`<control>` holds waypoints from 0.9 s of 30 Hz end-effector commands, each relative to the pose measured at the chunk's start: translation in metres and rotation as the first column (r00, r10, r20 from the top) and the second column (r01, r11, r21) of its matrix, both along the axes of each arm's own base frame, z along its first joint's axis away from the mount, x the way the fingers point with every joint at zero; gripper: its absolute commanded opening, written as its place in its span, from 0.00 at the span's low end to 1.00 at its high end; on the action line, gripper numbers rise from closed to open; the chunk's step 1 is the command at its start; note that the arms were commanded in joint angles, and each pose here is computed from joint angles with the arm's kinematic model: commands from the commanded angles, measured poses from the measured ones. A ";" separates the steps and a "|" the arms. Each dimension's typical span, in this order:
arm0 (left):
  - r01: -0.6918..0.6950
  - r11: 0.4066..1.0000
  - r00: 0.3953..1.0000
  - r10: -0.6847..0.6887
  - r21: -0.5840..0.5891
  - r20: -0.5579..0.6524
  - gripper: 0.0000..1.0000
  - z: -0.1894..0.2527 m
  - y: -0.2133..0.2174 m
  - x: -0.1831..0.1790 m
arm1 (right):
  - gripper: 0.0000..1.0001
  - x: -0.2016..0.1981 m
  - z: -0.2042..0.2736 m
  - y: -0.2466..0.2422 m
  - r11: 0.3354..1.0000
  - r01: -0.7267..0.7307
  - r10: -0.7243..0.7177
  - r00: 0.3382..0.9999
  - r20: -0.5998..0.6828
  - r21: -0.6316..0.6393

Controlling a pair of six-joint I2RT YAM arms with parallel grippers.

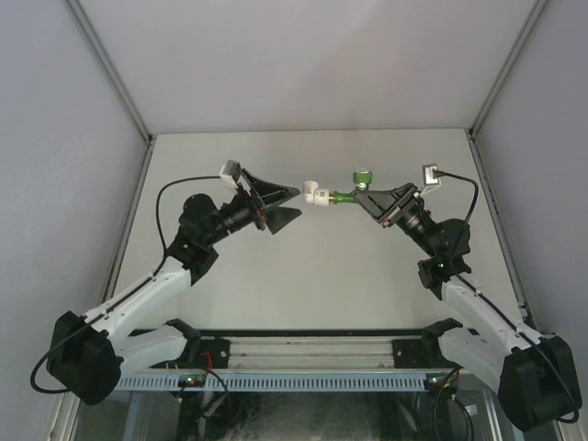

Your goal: Install the water faucets

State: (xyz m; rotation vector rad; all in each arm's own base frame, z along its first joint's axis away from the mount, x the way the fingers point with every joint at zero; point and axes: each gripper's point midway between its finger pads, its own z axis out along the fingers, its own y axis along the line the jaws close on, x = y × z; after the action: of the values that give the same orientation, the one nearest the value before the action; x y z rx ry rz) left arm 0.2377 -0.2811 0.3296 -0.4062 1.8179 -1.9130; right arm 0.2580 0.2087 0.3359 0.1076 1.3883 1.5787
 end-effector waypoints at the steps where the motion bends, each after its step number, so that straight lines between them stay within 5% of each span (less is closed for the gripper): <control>1: 0.060 0.994 0.994 -0.051 -0.094 0.092 1.00 0.045 -0.009 -0.005 | 0.00 -0.016 0.032 0.002 1.000 -0.020 0.018 0.989 0.149 0.015; 7: 0.092 0.991 0.992 -0.082 -0.097 0.096 0.98 0.046 -0.023 0.000 | 0.00 -0.018 0.031 0.008 0.999 -0.048 0.046 0.988 0.151 0.009; 11: 0.117 0.986 0.989 -0.104 -0.123 0.109 0.85 0.050 -0.030 0.000 | 0.00 -0.018 0.031 0.012 0.998 -0.060 0.059 0.986 0.154 0.002; 21: 0.173 0.978 0.973 -0.151 -0.117 0.176 0.27 0.057 -0.038 -0.007 | 0.00 -0.016 0.025 0.015 0.998 -0.064 0.064 0.990 0.122 -0.001; 27: 0.172 0.985 0.940 -0.158 -0.020 0.302 0.00 0.056 -0.046 -0.005 | 0.00 -0.019 0.017 0.022 0.994 -0.106 0.106 0.993 0.046 0.000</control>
State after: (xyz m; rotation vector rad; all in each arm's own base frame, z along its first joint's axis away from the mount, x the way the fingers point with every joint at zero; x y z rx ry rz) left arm 0.2478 -0.3183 0.3413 -0.2706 1.7972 -2.0263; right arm 0.2494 0.2233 0.3348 0.0345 1.3897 1.6070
